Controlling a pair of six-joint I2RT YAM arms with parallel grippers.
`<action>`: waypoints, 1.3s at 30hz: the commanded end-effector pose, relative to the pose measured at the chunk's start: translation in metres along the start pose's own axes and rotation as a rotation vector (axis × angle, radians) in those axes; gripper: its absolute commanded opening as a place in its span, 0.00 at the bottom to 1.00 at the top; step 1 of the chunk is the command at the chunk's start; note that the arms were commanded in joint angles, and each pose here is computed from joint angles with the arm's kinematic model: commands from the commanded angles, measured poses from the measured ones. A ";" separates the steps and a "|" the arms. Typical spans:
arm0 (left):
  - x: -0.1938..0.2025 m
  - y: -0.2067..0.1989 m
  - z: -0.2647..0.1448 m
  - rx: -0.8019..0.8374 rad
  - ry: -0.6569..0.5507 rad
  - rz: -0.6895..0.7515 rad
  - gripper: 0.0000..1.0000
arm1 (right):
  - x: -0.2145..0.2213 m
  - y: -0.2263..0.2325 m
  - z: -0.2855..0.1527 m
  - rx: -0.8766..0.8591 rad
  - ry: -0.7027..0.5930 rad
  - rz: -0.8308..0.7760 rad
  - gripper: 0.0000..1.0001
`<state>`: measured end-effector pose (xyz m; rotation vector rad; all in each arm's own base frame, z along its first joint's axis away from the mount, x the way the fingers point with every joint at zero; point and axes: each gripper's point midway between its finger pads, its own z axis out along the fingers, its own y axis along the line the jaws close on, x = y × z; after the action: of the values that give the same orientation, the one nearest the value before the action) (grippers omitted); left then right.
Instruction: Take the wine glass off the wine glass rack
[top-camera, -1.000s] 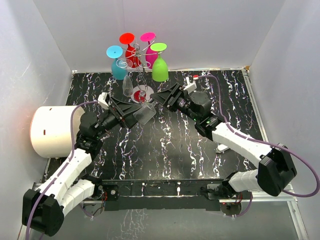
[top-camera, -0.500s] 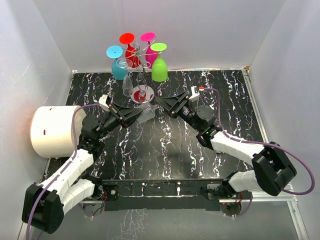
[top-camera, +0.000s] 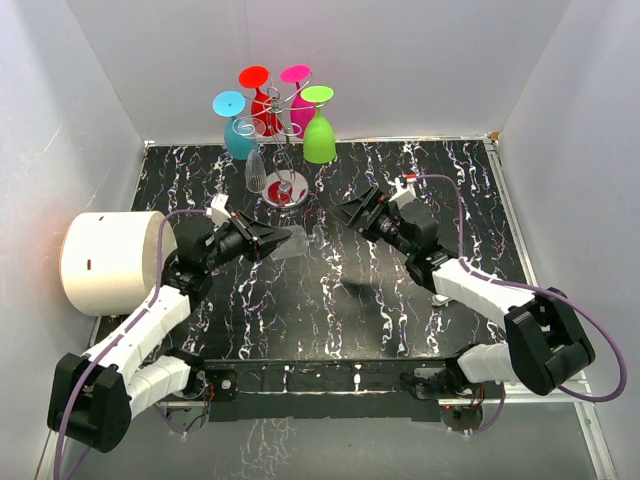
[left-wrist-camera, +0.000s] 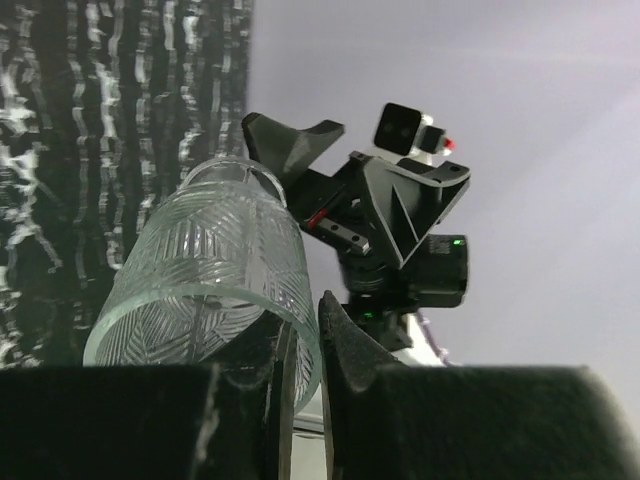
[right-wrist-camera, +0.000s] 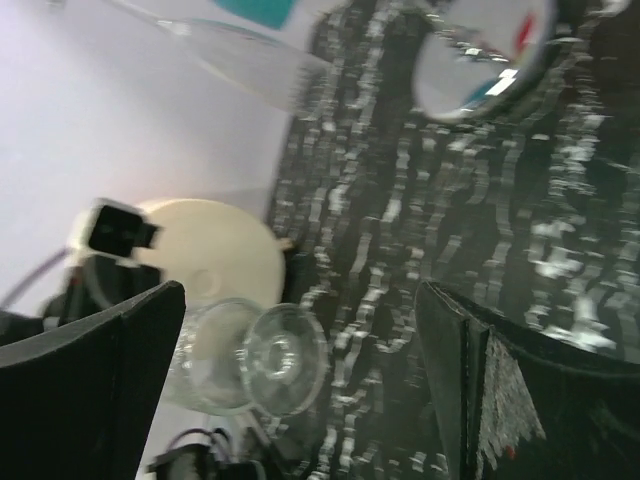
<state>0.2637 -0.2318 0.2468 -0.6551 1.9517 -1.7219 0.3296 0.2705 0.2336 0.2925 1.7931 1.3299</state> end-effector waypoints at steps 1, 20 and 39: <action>0.004 -0.007 -0.014 -0.125 0.025 0.181 0.00 | -0.002 -0.016 -0.010 0.077 0.094 -0.237 0.98; -0.054 0.097 -0.134 -1.248 0.035 0.510 0.00 | -0.005 -0.041 -0.035 0.259 0.257 -0.546 0.98; -0.083 0.164 -0.108 -1.324 0.023 0.538 0.00 | -0.017 -0.009 -0.066 0.230 0.224 -0.593 0.98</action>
<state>0.2478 -0.0873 0.1022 -0.3976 2.7998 -0.0139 0.2895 0.2126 0.1995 -0.2497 2.1304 0.7575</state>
